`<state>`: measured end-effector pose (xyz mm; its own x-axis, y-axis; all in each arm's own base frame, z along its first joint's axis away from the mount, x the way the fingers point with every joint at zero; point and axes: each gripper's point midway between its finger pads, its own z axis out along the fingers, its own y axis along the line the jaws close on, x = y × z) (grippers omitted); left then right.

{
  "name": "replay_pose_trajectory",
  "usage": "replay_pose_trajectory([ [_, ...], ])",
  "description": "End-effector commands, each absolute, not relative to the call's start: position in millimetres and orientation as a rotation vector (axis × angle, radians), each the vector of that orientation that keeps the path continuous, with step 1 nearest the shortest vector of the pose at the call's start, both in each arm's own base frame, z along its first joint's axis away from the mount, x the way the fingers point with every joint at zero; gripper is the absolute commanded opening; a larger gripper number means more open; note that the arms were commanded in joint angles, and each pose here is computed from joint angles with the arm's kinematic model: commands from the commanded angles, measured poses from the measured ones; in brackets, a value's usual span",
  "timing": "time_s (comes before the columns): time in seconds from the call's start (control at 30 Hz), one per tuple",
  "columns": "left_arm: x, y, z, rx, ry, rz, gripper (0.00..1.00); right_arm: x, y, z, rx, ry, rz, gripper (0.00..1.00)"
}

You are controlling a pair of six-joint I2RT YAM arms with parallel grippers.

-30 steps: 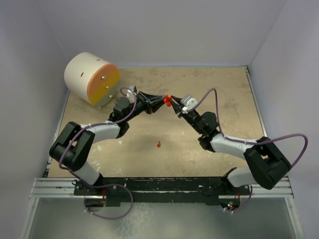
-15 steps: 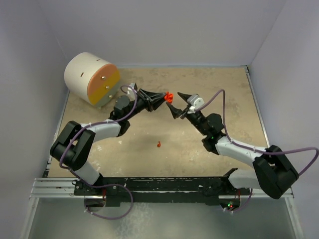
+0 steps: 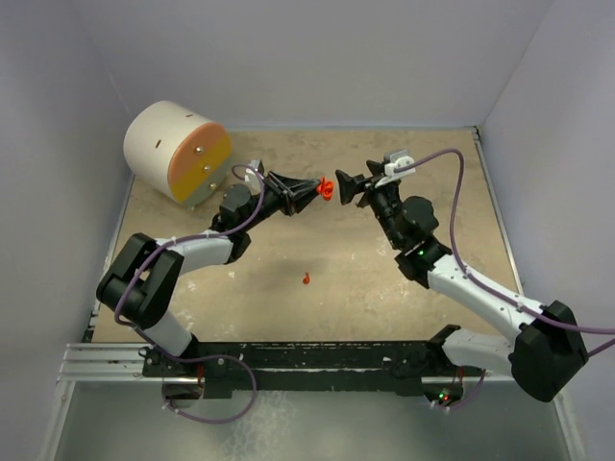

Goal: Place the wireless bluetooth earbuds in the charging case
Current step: Place the earbud in the charging case.

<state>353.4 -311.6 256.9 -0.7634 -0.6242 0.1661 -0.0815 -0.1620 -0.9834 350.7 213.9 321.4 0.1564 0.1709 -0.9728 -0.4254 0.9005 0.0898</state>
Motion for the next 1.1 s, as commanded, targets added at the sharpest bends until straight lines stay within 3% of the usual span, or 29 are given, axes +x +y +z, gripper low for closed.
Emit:
replay_pose_trajectory([
  [0.0,354.0,-313.5,271.1,-0.726,1.692,-1.981,0.00,353.0,196.6,306.0,-0.106,1.467,0.388,0.77],
  [0.7,359.3,-317.3,275.2,-0.715,1.691,-1.964,0.00,358.7,214.3,260.9,-0.118,1.584,0.409,0.79],
  [1.07,358.1,-321.2,272.5,-0.714,1.702,-1.968,0.00,360.5,217.8,264.3,-0.129,1.574,0.412,0.79],
])
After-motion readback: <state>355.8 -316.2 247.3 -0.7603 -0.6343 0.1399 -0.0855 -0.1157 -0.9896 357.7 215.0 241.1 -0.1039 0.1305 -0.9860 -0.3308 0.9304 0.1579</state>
